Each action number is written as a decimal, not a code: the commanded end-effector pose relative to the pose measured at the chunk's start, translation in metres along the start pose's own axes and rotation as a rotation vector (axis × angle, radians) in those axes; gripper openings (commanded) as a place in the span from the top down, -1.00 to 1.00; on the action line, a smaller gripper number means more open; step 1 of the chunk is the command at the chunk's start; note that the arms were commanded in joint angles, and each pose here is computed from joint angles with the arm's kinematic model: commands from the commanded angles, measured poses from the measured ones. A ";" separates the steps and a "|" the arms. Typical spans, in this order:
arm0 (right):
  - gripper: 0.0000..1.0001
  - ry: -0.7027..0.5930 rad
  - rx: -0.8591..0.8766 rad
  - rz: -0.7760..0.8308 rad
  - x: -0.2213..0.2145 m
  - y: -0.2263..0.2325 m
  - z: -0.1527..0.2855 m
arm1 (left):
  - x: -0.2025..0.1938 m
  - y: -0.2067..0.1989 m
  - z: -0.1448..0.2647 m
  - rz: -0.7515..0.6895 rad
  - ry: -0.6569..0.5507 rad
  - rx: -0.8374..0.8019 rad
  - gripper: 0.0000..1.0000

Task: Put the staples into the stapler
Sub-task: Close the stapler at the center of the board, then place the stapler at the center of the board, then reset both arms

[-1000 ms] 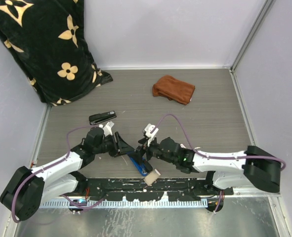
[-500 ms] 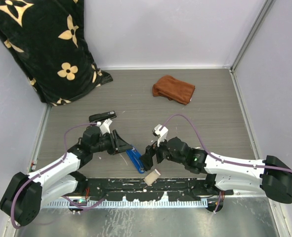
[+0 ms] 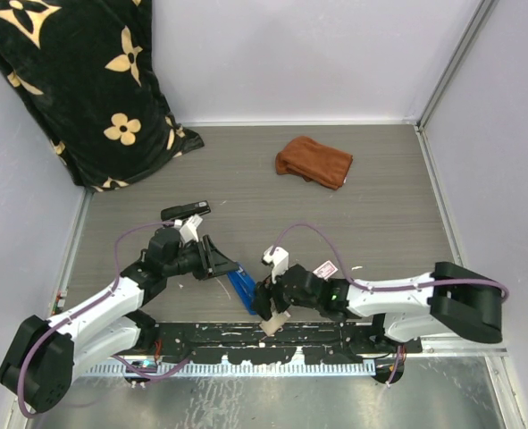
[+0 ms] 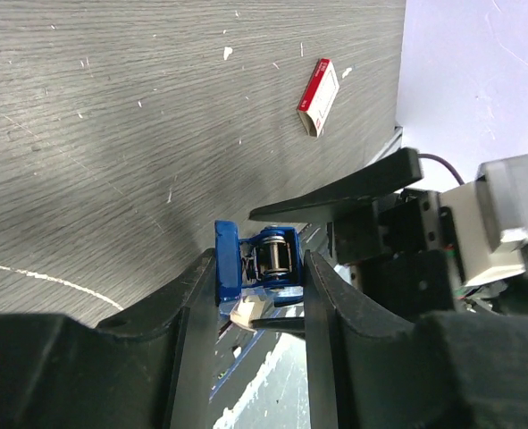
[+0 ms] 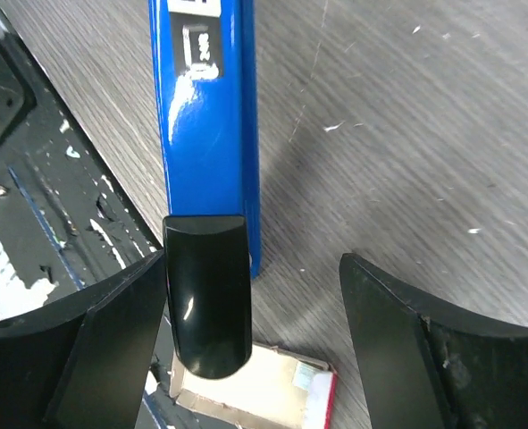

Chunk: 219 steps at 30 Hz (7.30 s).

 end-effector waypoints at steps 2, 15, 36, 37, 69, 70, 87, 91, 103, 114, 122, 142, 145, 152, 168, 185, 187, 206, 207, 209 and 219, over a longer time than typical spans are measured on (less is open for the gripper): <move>-0.65 -0.119 -0.020 0.011 0.026 0.017 -0.023 | 0.009 -0.017 0.003 -0.053 -0.038 -0.047 1.00; 0.15 -0.109 -0.084 0.082 0.020 0.028 -0.053 | 0.008 -0.016 0.005 -0.040 -0.037 -0.040 0.99; 0.93 -0.195 -0.060 0.123 0.042 0.032 -0.038 | -0.013 -0.012 -0.007 -0.038 0.110 0.015 -0.73; 0.93 -0.196 -0.061 0.123 0.043 0.032 -0.039 | -0.015 -0.013 -0.009 -0.039 0.116 0.013 -0.73; -0.67 -0.245 -0.070 0.115 0.058 0.030 -0.014 | -0.014 -0.027 -0.016 -0.012 0.075 -0.058 0.62; -0.80 -0.252 -0.069 0.115 0.061 0.029 -0.008 | -0.013 -0.029 -0.015 -0.021 0.068 -0.065 0.67; -1.00 -0.342 0.354 -0.015 0.109 0.018 0.091 | -0.018 -0.115 0.032 -0.311 0.194 -0.424 0.85; -1.00 -0.359 0.457 -0.043 0.115 0.018 0.098 | -0.026 -0.132 0.046 -0.363 0.257 -0.494 0.85; -1.00 -0.287 0.802 -0.057 0.110 0.051 0.101 | -0.030 -0.155 0.063 -0.430 0.316 -0.563 0.87; 0.46 -0.210 0.854 -0.077 0.098 0.068 0.089 | -0.028 -0.157 0.061 -0.436 0.311 -0.561 0.92; 0.98 -0.268 0.822 -0.109 0.100 0.066 0.089 | -0.028 -0.156 0.062 -0.435 0.300 -0.554 0.97; -1.00 -0.410 0.010 -0.100 0.111 -0.024 0.107 | 0.047 -0.074 0.034 0.036 -0.224 -0.170 0.98; -1.00 -0.428 -0.012 -0.107 0.108 -0.027 0.113 | 0.059 -0.059 0.032 0.104 -0.333 -0.142 0.99; -1.00 -0.444 -0.054 -0.122 0.096 -0.034 0.117 | 0.080 -0.036 0.034 0.164 -0.539 -0.058 0.95; -1.00 -0.466 -0.065 -0.122 0.085 -0.037 0.120 | 0.132 -0.013 0.038 0.197 -0.831 -0.111 0.92; -1.00 -0.488 -0.071 -0.132 0.081 -0.039 0.124 | 0.123 0.042 0.026 0.067 -0.688 0.163 -0.61; -1.00 -0.490 -0.072 -0.131 0.082 -0.039 0.124 | 0.122 0.044 0.030 0.054 -0.697 0.193 -0.73; -1.00 -0.382 -0.183 -0.144 0.083 -0.051 0.113 | 0.119 0.024 0.061 -0.150 -0.603 0.409 -0.96; -1.00 -0.348 -0.215 -0.150 0.083 -0.055 0.108 | 0.122 0.022 0.060 -0.161 -0.585 0.424 -0.96; -1.00 -0.269 -0.291 -0.160 0.083 -0.064 0.098 | 0.128 0.020 0.057 -0.173 -0.560 0.445 -0.96; -1.00 -0.133 -0.578 -0.305 0.102 -0.178 0.080 | 0.192 0.033 0.084 -0.075 -0.697 0.419 -0.96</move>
Point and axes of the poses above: each gripper's point midway between its finger pads, its own z axis back along the fingers, its own y axis along the line the jaws close on, x = y × z, the point moved 5 cm from there along z, back along the fingers, and after that the axes turned 10 degrees about z, right-handed, at the moved point
